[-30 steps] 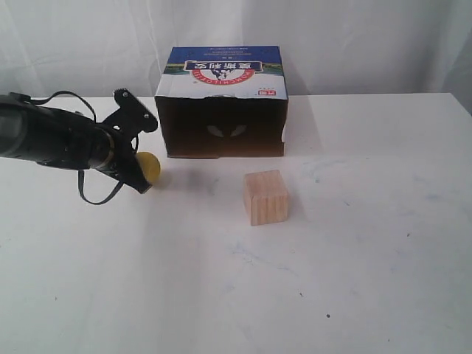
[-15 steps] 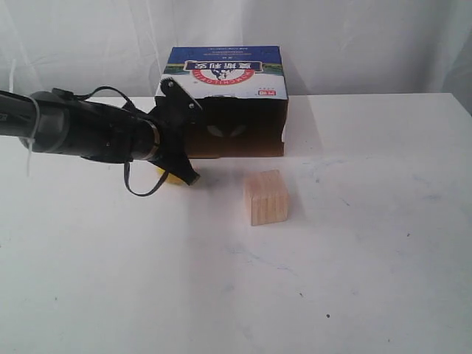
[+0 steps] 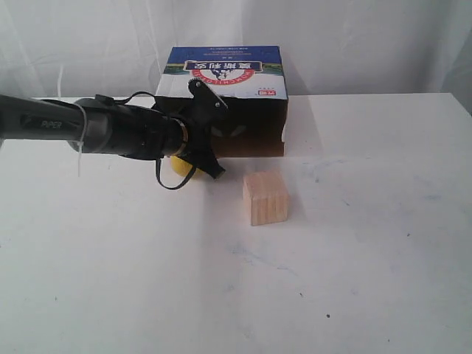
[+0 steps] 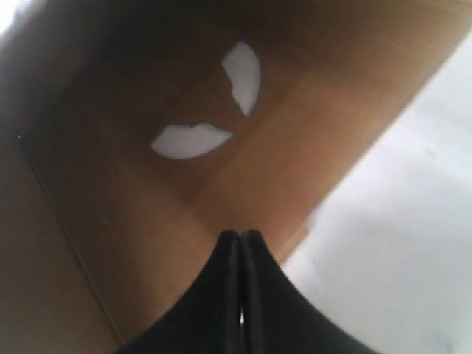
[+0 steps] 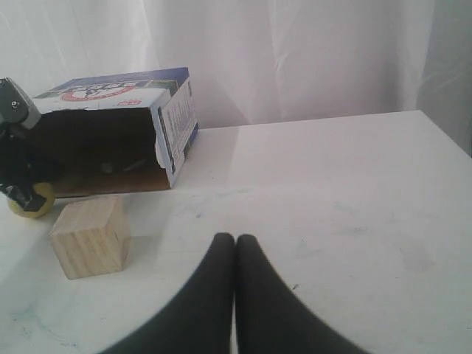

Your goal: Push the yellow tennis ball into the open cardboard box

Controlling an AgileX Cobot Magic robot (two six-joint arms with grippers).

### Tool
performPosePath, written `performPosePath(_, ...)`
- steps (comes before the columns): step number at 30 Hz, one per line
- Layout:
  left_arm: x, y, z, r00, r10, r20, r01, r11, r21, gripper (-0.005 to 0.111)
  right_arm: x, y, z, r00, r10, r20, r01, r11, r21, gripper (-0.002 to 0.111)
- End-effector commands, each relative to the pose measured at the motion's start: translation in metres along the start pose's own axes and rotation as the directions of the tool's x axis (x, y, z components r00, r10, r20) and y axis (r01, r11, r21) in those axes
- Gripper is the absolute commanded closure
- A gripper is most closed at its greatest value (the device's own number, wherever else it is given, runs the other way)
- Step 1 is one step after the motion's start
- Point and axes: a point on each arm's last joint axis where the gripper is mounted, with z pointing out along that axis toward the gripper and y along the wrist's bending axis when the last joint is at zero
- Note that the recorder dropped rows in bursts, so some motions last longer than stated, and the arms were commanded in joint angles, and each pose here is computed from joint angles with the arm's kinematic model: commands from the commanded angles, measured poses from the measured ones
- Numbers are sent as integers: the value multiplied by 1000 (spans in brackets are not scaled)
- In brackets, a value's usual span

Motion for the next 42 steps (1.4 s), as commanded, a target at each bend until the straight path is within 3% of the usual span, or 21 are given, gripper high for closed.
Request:
performPosePath(1,-12,9,6,999,18,33,-17,999,-41,107,1,0,0,1000,-1,9,1,1000,0,108)
performPosePath(8,-40,26,0,991,78,104,-67,992,-106,107,1,0,0,1000,-1,9,1,1000,0,108)
performPosePath(15,-54,18,-27,990,94,108,-79,988,-135,107,1,0,0,1000,-1,9,1,1000,0,108)
performPosePath(22,-24,35,-79,996,77,-36,-83,968,-238,107,1,0,0,1000,-1,9,1,1000,0,108)
performPosePath(26,8,39,-99,992,39,-124,-70,964,-257,107,1,0,0,1000,-1,9,1,1000,0,108)
performPosePath(35,55,27,-83,974,27,-226,-64,986,-157,107,1,0,0,1000,-1,9,1,1000,0,108)
performPosePath(42,58,10,-57,979,-8,-204,-6,998,-69,107,1,0,0,1000,-1,9,1,1000,0,108)
